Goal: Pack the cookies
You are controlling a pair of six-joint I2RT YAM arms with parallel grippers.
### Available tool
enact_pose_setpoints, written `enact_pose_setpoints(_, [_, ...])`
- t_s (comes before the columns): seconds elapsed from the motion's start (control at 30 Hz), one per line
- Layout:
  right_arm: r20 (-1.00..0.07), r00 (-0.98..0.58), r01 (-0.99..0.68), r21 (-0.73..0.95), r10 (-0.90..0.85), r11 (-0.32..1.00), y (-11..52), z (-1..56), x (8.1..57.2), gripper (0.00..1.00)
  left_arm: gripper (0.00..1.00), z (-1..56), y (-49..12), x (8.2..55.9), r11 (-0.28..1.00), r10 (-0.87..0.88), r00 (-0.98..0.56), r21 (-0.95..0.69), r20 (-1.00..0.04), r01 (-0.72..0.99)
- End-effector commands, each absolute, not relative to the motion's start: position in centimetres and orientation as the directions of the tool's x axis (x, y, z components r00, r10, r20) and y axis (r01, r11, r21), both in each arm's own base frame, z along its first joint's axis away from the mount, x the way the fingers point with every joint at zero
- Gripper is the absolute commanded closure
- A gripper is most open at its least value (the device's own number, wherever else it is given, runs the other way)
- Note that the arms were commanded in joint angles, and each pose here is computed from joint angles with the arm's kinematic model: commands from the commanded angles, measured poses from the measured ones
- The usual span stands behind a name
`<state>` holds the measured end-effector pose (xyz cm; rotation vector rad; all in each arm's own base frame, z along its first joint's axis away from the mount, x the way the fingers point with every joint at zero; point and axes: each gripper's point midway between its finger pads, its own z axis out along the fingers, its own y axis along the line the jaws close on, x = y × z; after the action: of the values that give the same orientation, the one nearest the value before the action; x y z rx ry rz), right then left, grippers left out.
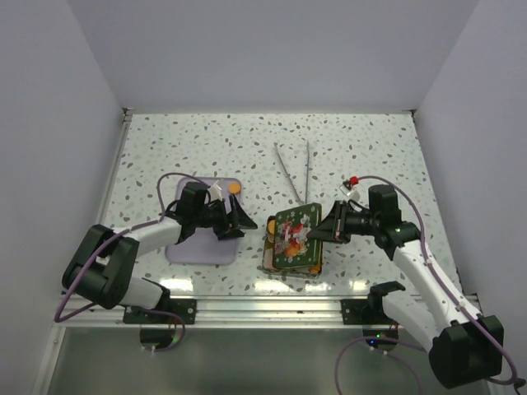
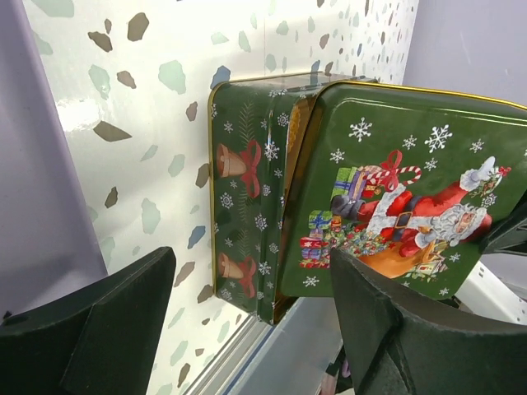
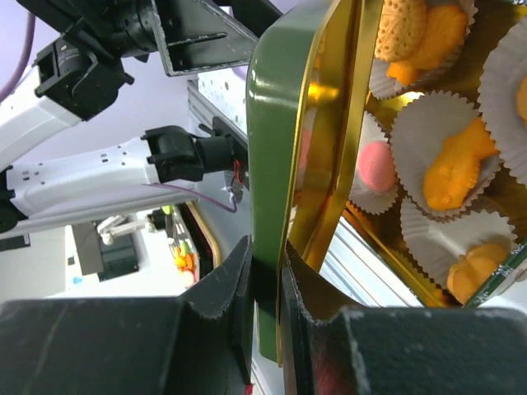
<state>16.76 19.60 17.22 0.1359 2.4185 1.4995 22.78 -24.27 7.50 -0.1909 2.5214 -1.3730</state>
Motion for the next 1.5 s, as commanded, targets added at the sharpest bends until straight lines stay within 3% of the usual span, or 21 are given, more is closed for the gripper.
enact_pose_setpoints(0.0, [-0.231, -0.955, -0.122, 0.876, 0.184, 0.466, 19.5, 17.8, 16.6, 1.0, 0.19, 9.2, -24.9, 24.0, 0.513, -0.252, -0.943, -0.856, -0.216, 0.059])
enact_pose_setpoints(0.4, [-0.194, -0.952, -0.1, 0.929, 0.237, 0.357, 22.0, 17.5, 20.3, 1.0, 0.2, 9.1, -24.6, 23.6, 0.537, -0.239, -0.945, -0.842, -0.222, 0.062])
enact_pose_setpoints(0.73, [-0.195, -0.962, -0.122, 0.933, 0.191, 0.338, 27.3, 16.4, 22.4, 1.0, 0.2, 8.9, -24.0, 23.5, 0.544, -0.242, -0.947, -0.837, -0.212, 0.049])
enact_pose_setpoints(0.93, [-0.22, -0.959, -0.157, 0.937, 0.181, 0.312, 29.4, 17.4, 25.6, 1.0, 0.2, 8.7, -21.6, 23.9, 0.54, -0.307, -0.93, -0.842, -0.202, 0.004])
enact_pose_setpoints(1.17, [-0.269, -0.949, -0.199, 0.916, 0.167, 0.349, 28.6, 18.8, 25.9, 1.0, 0.2, 8.1, -19.9, 23.9, 0.554, -0.328, -0.922, -0.832, -0.203, -0.014])
enact_pose_setpoints(1.23, [-0.176, -0.964, -0.108, 0.943, 0.199, 0.314, 28.0, 17.4, 24.9, 1.0, 0.2, 7.9, -19.8, 23.7, 0.552, -0.33, -0.923, -0.834, -0.199, -0.017])
enact_pose_setpoints(1.27, [-0.201, -0.953, -0.136, 0.952, 0.224, 0.275, 27.8, 18.0, 25.3, 1.0, 0.2, 7.9, -19.8, 23.7, 0.55, -0.33, -0.923, -0.835, -0.199, -0.016])
enact_pose_setpoints(1.33, [-0.122, -0.96, -0.056, 0.966, 0.253, 0.251, 27.3, 16.6, 24.3, 1.0, 0.2, 8.0, -19.7, 23.8, 0.545, -0.331, -0.922, -0.838, -0.202, -0.012])
enact_pose_setpoints(1.47, [-0.084, -0.956, -0.029, 0.98, 0.28, 0.194, 27.0, 16.2, 23.2, 1.0, 0.2, 8.1, -19.8, 24.1, 0.542, -0.327, -0.923, -0.84, -0.203, -0.007])
